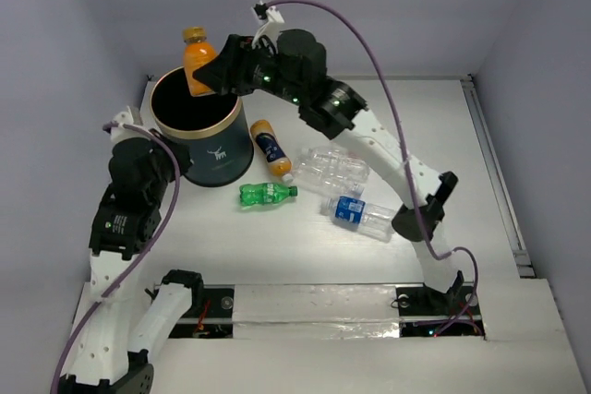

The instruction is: Put the plastic bottles in the bin

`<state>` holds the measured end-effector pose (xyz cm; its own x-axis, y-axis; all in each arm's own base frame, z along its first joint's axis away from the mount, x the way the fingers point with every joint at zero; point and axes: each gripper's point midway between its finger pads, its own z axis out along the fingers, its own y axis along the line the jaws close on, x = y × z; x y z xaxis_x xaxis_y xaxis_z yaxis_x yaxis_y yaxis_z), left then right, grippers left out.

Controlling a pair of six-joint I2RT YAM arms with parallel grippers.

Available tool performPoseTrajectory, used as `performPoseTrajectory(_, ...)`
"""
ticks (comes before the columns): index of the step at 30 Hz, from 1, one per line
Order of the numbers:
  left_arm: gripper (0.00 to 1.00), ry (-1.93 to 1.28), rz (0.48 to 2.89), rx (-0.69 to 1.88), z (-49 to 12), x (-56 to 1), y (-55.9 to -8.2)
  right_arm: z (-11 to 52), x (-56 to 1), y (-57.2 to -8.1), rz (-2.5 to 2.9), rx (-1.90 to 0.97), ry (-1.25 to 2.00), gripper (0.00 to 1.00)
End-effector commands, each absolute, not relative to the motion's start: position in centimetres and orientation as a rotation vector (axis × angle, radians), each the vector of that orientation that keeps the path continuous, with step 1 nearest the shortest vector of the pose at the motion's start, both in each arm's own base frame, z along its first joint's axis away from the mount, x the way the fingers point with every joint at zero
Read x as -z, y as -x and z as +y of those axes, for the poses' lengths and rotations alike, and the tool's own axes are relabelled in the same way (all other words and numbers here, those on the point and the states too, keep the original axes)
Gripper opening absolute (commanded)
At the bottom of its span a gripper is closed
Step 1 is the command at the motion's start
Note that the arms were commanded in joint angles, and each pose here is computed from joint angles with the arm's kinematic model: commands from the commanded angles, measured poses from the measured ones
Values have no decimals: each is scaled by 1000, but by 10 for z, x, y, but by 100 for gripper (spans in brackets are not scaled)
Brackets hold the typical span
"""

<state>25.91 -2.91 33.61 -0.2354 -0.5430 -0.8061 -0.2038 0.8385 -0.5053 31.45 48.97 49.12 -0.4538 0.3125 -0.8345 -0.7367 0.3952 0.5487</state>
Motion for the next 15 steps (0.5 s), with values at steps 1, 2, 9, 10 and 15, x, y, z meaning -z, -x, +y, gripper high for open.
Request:
performPoseTrajectory(1,0,595,1935,452,-51,-292,-249,519,-513,-336,1468,-1486,217,58)
performPoseTrajectory(2,0,613,1968,482,-56,-276,-247,530,-511,-345,1444,-1506,202,62)
performPoseTrajectory(9,71,598,2079,704,-95,-225,-226,526,-501,-366,1437,-1431,151,96)
performPoseTrajectory(10,77,591,2105,726,-101,-217,-224,521,-499,-371,1448,-1405,152,96)
performPoseTrajectory(15,92,575,2187,765,-114,-174,-216,510,-488,-363,1501,-1329,214,97)
